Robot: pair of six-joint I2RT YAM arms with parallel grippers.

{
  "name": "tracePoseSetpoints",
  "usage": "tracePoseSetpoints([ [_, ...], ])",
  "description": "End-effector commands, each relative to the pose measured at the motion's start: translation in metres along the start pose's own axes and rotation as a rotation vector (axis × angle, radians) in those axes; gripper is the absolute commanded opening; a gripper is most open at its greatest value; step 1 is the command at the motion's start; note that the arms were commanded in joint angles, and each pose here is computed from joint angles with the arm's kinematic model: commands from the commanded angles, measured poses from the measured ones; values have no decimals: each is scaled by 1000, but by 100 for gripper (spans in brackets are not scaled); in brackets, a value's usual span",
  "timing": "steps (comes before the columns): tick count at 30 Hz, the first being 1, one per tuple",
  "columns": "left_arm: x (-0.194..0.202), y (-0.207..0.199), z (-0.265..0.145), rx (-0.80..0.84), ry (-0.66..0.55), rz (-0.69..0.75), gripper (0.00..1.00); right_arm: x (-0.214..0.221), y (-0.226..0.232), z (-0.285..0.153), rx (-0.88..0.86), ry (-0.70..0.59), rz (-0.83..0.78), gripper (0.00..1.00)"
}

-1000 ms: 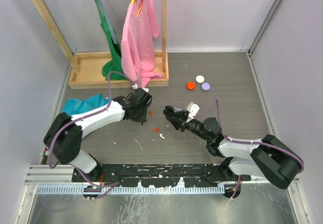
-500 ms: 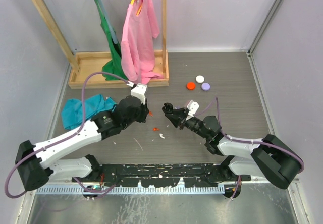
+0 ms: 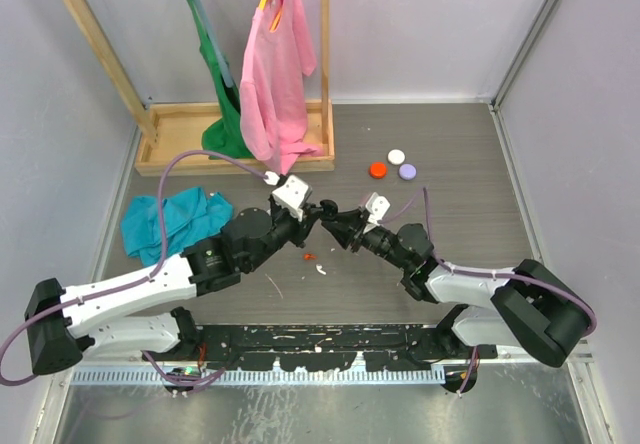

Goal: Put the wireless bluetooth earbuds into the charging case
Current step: Place the earbud in the charging case.

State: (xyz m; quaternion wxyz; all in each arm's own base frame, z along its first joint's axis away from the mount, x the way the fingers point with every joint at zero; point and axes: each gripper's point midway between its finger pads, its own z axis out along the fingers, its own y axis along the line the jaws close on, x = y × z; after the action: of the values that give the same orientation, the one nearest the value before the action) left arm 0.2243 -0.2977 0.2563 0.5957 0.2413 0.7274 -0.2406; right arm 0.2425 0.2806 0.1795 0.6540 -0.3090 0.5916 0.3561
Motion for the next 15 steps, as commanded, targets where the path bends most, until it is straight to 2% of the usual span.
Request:
tracePoseSetpoints([
  [1, -45, -13, 9, 39, -179, 37, 11, -38, 3, 12, -23, -116, -13, 1],
  [15, -33, -22, 31, 54, -182, 145, 11, -51, 8, 8, -44, -145, -5, 1],
])
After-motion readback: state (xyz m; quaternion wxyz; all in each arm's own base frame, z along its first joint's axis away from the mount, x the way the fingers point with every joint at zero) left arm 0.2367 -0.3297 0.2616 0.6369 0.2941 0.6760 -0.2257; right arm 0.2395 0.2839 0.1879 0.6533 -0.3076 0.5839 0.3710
